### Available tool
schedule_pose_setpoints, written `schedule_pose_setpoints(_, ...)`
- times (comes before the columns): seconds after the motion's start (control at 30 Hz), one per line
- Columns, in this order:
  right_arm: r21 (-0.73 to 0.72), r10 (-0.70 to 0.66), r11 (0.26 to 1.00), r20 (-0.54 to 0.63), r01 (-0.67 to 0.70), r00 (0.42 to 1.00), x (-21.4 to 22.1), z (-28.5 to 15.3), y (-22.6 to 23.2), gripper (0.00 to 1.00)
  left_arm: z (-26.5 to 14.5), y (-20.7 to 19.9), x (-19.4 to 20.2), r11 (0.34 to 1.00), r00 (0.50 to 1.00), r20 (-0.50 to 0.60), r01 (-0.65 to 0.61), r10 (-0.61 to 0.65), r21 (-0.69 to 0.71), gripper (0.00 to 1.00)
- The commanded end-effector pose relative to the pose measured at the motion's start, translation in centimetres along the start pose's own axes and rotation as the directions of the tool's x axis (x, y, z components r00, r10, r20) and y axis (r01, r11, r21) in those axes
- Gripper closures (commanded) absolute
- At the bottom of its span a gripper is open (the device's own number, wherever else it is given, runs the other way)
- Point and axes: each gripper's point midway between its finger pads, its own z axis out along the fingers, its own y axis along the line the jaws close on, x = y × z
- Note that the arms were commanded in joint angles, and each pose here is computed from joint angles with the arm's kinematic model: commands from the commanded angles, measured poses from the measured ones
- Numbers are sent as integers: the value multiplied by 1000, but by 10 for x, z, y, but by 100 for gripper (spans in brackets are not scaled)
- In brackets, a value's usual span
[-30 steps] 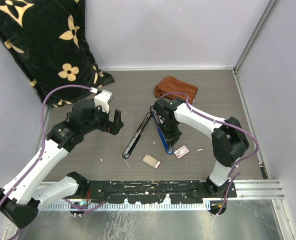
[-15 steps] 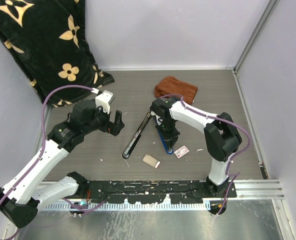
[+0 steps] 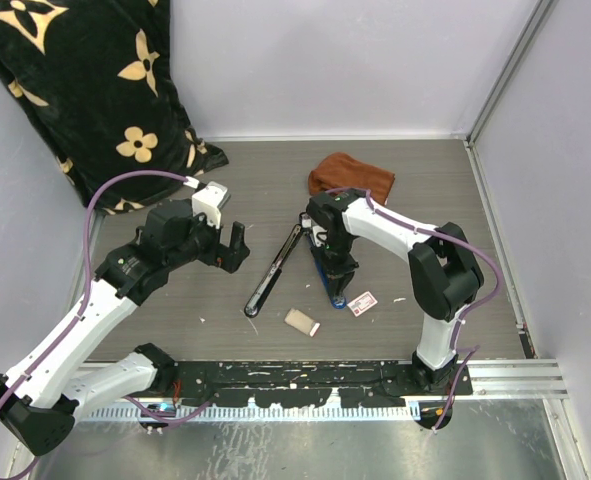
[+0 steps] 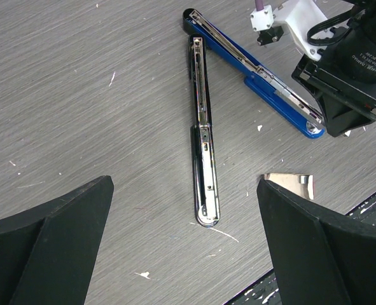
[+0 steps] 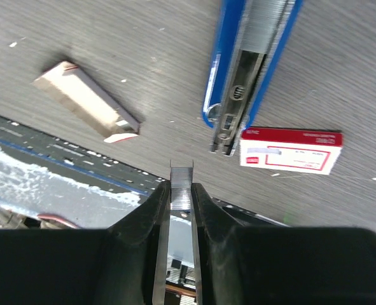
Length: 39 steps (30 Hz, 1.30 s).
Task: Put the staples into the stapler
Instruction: Place the staple in the staple box.
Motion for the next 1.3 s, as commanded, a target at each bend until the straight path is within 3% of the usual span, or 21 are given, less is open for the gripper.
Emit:
schedule_pose_setpoints(0.0,-185,-40,982,45,48,998,-5,-18,34,83,-8,-2,-21,1000,997,81,-16,16,3,1)
schedule_pose_setpoints(0.17,-398,-74,912,76,98,994,3,-41,71,83,-9,-3,-21,1000,997,81,-13,13,8,1)
schedule_pose_setpoints(0.4,-468,-75,877,93,110,993,13,-49,82,83,-9,-2,-22,1000,996,86,-14,14,1,0)
schedule_pose_setpoints(0.63,-176,-164,963,224,205,961,10,-34,74,83,-8,2,-21,1000,996,87,-17,18,-18,0)
schedule_pose_setpoints(0.87,136,-282,959,403,247,871,-5,-22,77,84,-6,5,-19,999,997,78,-19,22,-33,0)
schedule_pose_setpoints(1.03,172,-338,941,456,291,823,-12,-1,88,83,-5,7,-18,999,997,73,-22,25,-42,0)
schedule_pose_setpoints(1.27,261,-450,892,414,371,791,-17,31,92,83,-3,10,-17,998,997,66,-25,29,-61,0)
